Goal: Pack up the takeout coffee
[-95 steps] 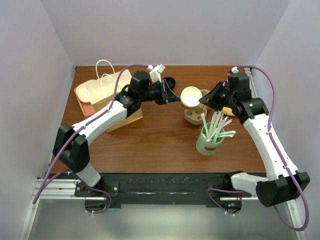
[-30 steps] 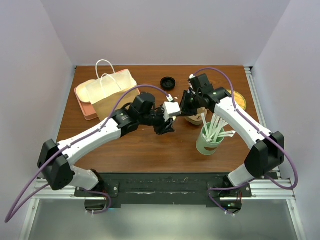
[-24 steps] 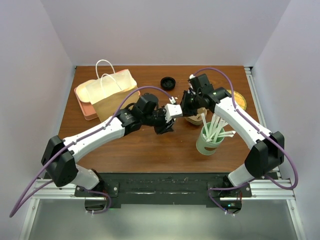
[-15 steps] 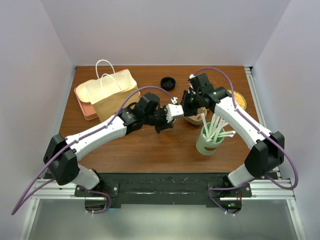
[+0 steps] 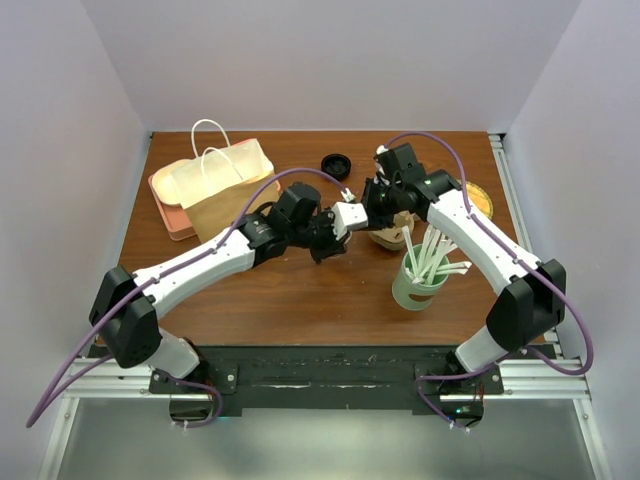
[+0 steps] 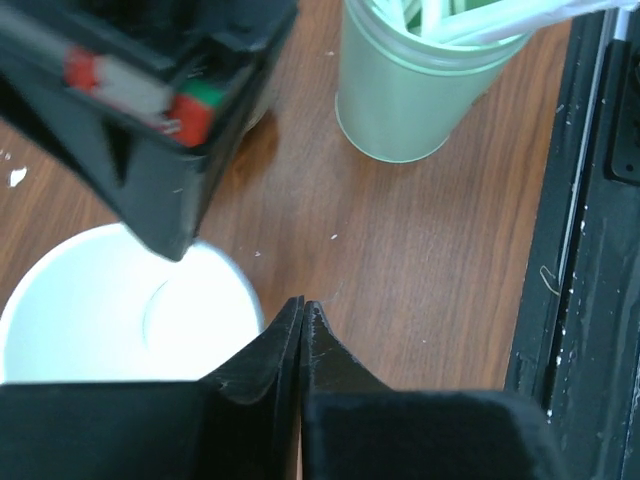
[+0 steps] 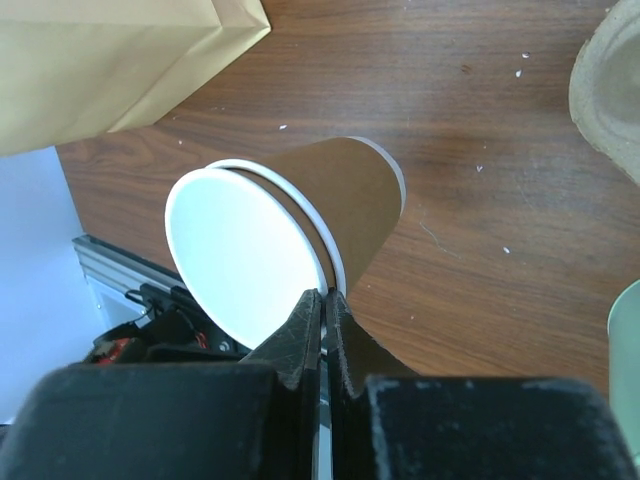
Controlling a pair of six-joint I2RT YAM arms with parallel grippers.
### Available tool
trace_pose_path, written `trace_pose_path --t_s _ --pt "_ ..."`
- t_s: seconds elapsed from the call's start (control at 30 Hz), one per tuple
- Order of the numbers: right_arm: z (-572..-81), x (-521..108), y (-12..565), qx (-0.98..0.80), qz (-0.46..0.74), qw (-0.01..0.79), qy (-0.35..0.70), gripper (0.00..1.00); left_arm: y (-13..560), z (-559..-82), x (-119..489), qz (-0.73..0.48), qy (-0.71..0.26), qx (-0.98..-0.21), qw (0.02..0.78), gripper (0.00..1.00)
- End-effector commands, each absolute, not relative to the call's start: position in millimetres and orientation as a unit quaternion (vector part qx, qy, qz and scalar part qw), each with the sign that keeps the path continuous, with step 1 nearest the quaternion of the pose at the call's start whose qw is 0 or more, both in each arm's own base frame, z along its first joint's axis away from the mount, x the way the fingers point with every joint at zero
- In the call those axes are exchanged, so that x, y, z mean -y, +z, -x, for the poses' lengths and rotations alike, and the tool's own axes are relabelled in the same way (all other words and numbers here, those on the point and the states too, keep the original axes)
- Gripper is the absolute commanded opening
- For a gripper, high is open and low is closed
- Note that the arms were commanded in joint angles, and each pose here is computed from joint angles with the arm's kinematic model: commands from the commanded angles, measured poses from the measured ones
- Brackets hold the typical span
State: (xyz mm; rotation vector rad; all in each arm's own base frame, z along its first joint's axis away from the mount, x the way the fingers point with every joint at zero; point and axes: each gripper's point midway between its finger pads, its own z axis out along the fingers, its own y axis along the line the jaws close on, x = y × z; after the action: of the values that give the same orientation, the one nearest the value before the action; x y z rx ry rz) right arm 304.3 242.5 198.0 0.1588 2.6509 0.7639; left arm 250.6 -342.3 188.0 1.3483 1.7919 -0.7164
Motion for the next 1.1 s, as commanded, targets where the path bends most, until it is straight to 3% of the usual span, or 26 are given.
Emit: trace_pose_path --t_s 0.0,0.1,0.47,0.83,1.07 --pt "-307 -245 210 -0.939 -0.043 0.200 0.275 0.00 218 -267 335 -0.511 -0.263 -0.697 0.428 0.28" --pt "-307 -242 206 -0.943 -0.042 0.198 0.264 0.00 231 -275 332 -0.513 -0.244 -0.694 0.442 0.36" --pt "-306 -244 208 -0.944 -0.031 0.193 0.266 0.00 219 -285 331 -0.529 -0.213 -0.700 0.429 0.38" --pt "-306 -245 209 -0.942 -0.035 0.193 0.271 0.00 205 -269 340 -0.552 -0.255 -0.685 0.400 0.38" --pt "-304 -245 212 -0.941 -0.036 0.195 0.273 0.00 198 -265 344 -0.556 -0.267 -0.686 0.386 0.29"
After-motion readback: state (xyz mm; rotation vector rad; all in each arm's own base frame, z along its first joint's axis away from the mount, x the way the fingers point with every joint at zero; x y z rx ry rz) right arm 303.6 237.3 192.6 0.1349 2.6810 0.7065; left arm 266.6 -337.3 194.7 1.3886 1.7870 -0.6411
